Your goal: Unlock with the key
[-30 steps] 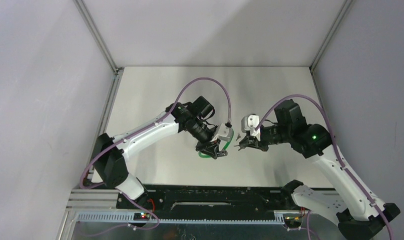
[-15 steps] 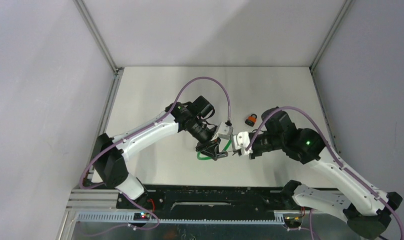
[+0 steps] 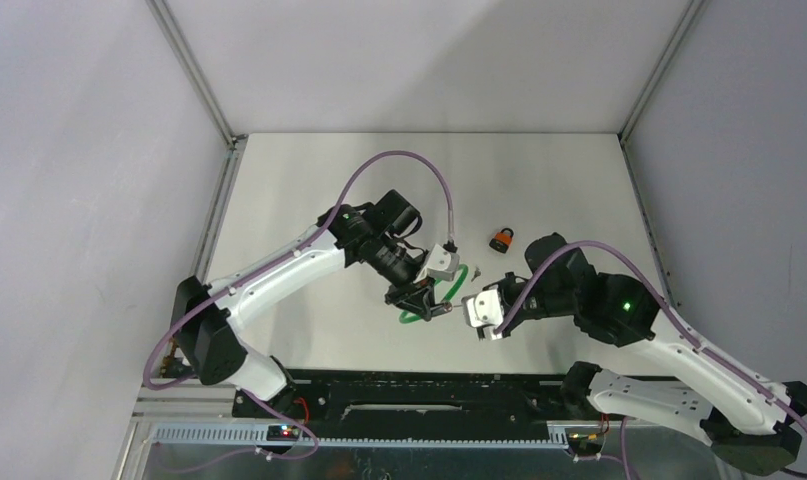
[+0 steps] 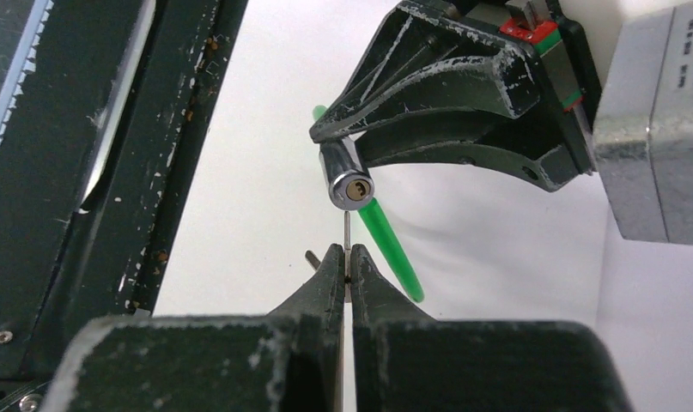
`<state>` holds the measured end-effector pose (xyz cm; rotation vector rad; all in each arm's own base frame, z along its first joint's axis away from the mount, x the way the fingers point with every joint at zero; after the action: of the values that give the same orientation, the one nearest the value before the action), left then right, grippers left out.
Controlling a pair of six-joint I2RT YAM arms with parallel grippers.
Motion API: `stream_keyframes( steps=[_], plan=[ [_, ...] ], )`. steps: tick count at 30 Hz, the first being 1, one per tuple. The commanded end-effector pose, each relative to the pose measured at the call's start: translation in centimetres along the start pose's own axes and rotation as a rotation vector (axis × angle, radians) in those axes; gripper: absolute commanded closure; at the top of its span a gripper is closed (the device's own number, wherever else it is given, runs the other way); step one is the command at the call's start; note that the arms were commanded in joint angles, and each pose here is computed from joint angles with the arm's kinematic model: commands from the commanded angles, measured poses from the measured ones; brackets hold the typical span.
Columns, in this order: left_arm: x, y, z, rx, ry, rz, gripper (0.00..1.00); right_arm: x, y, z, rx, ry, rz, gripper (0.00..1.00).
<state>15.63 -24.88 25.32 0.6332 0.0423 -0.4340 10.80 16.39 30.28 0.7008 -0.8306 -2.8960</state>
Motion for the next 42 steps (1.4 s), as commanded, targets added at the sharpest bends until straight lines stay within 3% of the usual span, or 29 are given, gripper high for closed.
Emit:
stream_keyframes(
  steps=[1, 42],
  plan=[
    [-0.6, 0.7, 1.2, -0.054, -0.081, -0.008, 1.00, -0.5, 0.6, 0.7, -0.029, 0.061, -0.066, 1.00],
    [-0.5, -0.1, 0.8, -0.014, -0.083, -0.044, 1.00, 0.1, -1.2, 2.1, 0.021, 0.204, -0.026, 1.00]
  ],
)
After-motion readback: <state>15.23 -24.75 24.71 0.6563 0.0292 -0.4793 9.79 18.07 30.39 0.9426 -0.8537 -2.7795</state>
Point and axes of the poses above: each gripper's point midway between its finger pads, its own y axis back along the fingers, its own x axis along the line the jaws close on, z = x × y, the point moved 9 cm from there along y, back along the fingers, and after that the axes turned 4 degrees about -y, right-handed, at the moved point
